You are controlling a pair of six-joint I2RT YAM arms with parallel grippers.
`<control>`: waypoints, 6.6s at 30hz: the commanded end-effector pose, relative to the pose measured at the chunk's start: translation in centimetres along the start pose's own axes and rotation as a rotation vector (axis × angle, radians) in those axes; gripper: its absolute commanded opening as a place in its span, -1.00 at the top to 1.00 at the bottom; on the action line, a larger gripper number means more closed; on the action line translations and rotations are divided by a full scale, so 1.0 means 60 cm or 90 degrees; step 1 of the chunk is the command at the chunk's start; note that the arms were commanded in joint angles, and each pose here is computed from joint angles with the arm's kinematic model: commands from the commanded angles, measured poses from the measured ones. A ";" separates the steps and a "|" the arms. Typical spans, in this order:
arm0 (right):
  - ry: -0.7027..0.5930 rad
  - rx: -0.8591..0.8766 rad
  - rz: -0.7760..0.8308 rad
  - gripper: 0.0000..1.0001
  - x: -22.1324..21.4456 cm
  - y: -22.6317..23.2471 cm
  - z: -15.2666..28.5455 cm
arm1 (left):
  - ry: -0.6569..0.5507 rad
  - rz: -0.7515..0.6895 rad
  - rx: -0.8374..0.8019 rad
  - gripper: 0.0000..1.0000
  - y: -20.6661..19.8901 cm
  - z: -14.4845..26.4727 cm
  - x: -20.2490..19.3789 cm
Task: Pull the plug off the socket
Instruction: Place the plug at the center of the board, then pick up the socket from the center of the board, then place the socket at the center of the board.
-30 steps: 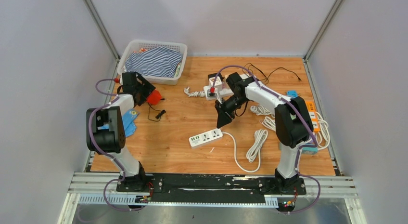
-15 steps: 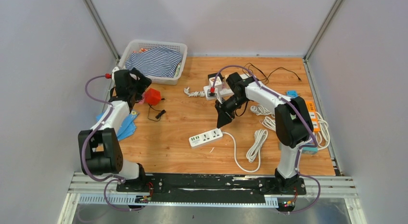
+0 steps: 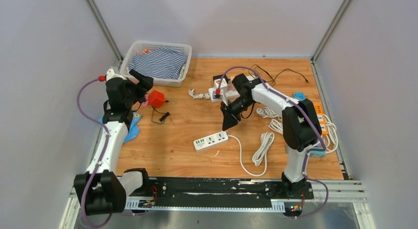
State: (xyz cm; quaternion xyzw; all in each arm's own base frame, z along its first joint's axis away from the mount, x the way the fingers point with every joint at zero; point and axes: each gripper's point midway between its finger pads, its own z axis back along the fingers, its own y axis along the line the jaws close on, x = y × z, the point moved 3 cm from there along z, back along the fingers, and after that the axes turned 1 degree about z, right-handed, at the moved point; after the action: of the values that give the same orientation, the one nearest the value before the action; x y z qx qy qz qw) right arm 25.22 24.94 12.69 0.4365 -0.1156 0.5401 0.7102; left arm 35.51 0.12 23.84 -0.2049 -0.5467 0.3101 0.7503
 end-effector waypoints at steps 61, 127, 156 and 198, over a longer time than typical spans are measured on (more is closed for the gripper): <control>-0.155 -0.322 0.207 -0.27 -0.059 0.136 0.233 | 0.244 -0.517 -0.566 -1.00 -0.173 0.221 -0.402; -0.159 -0.383 0.150 -0.49 -0.114 0.117 0.250 | 0.511 -0.876 -0.371 1.00 -0.167 0.157 -0.581; -0.178 -0.389 0.168 -0.49 -0.105 0.132 0.256 | 0.157 -0.547 -0.411 1.00 -0.211 0.266 -0.188; -0.195 -0.403 0.168 -0.50 -0.107 0.136 0.266 | -0.348 -0.159 0.107 1.00 -0.070 0.351 0.210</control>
State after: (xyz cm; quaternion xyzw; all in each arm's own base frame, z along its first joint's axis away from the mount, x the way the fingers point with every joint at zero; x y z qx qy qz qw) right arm 20.95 9.02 21.86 0.2450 -0.4280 0.4942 0.7160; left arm 20.60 3.50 38.56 -0.0108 -0.6888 0.2751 0.6706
